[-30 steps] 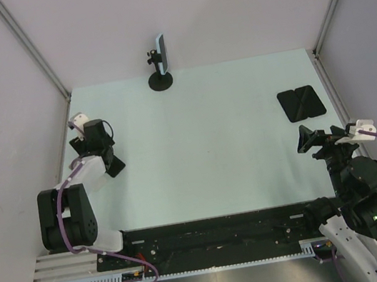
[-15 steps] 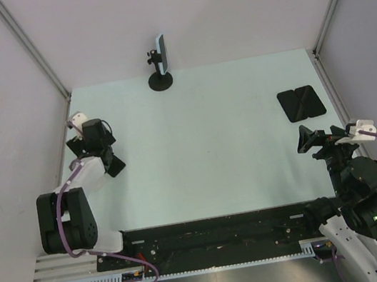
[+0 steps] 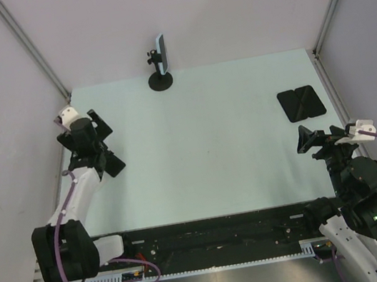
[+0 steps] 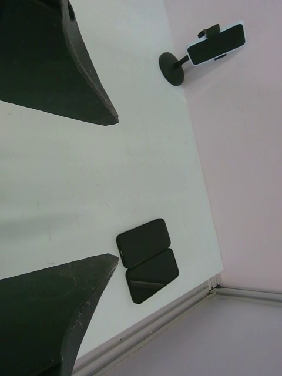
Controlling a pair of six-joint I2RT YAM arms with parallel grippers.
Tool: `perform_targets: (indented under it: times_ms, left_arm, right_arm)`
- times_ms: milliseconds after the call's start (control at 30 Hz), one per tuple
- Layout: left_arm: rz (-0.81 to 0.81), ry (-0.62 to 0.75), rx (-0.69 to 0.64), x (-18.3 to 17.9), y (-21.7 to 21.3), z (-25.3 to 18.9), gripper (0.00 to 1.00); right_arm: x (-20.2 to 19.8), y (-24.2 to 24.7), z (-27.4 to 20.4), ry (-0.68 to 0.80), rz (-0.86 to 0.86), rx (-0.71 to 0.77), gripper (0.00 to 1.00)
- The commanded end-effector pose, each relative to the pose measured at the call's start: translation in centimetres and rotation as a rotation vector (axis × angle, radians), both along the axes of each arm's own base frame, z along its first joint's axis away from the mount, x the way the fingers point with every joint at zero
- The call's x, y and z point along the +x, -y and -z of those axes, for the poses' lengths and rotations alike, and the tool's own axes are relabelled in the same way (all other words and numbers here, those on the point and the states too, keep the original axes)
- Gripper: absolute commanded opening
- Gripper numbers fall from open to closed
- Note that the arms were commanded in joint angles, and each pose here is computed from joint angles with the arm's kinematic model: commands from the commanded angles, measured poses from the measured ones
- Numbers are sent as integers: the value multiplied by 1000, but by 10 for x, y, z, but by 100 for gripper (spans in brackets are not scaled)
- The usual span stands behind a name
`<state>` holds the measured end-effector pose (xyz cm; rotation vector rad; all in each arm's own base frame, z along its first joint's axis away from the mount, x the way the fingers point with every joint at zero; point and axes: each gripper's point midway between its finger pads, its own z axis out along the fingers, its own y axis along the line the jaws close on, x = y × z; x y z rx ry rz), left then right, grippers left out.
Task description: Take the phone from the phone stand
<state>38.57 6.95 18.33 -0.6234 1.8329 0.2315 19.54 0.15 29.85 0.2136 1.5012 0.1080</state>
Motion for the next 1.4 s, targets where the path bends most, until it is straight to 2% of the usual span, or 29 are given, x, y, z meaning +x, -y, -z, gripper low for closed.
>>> perform_targets:
  times_ms: [0, 67, 167, 233, 300, 333, 367, 400, 433, 467, 733, 767, 800, 867, 900, 1233, 1367]
  left_arm:
    - [199, 136, -36, 16, 33, -56, 100]
    - [298, 161, -57, 24, 51, -68, 100]
    - [521, 183, -107, 41, 102, -83, 100]
    - [629, 157, -114, 53, 132, -78, 100]
    - [670, 180, -74, 68, 149, -95, 100]
    - [702, 149, -72, 77, 169, -83, 100]
    - [712, 181, -60, 87, 178, -99, 100]
    - [711, 182, -56, 95, 184, -100, 100]
    - [717, 140, -57, 108, 199, -80, 100]
    - [704, 173, -49, 120, 204, -96, 100]
    - [703, 202, -3, 199, 265, -78, 99]
    - [686, 244, 0, 209, 267, -95, 98]
    - [673, 217, -2, 221, 269, -75, 98]
    - [649, 247, 0, 234, 270, -82, 96]
    - [621, 223, 5, 243, 268, -64, 95]
    - [577, 179, -35, 277, 273, -6, 85]
    - [563, 189, -78, 294, 274, 12, 76]
  right_arm:
    - [-1, -3, -10, 42, -20, -1, 97]
    - [-1, -4, -8, 37, -28, -4, 97]
    - [-1, -5, -8, 37, -35, -8, 97]
    - [0, -6, -8, 36, -39, -10, 97]
    - [0, -7, -7, 33, -41, -11, 97]
    - [1, -7, -7, 32, -41, -12, 97]
    - [1, -7, -7, 30, -41, -12, 97]
    - [1, -7, -6, 27, -43, -15, 97]
    - [2, -8, -7, 27, -46, -15, 96]
    - [3, -8, -6, 22, -47, -17, 96]
    - [8, -11, 0, -10, -54, -29, 96]
    - [9, -11, 1, -15, -54, -32, 96]
    - [10, -11, 2, -18, -54, -35, 96]
    - [11, -11, 3, -25, -51, -38, 96]
    - [11, -11, 5, -31, -49, -40, 96]
    - [17, -12, 10, -61, -51, -55, 95]
    - [18, -13, 13, -73, -54, -61, 95]
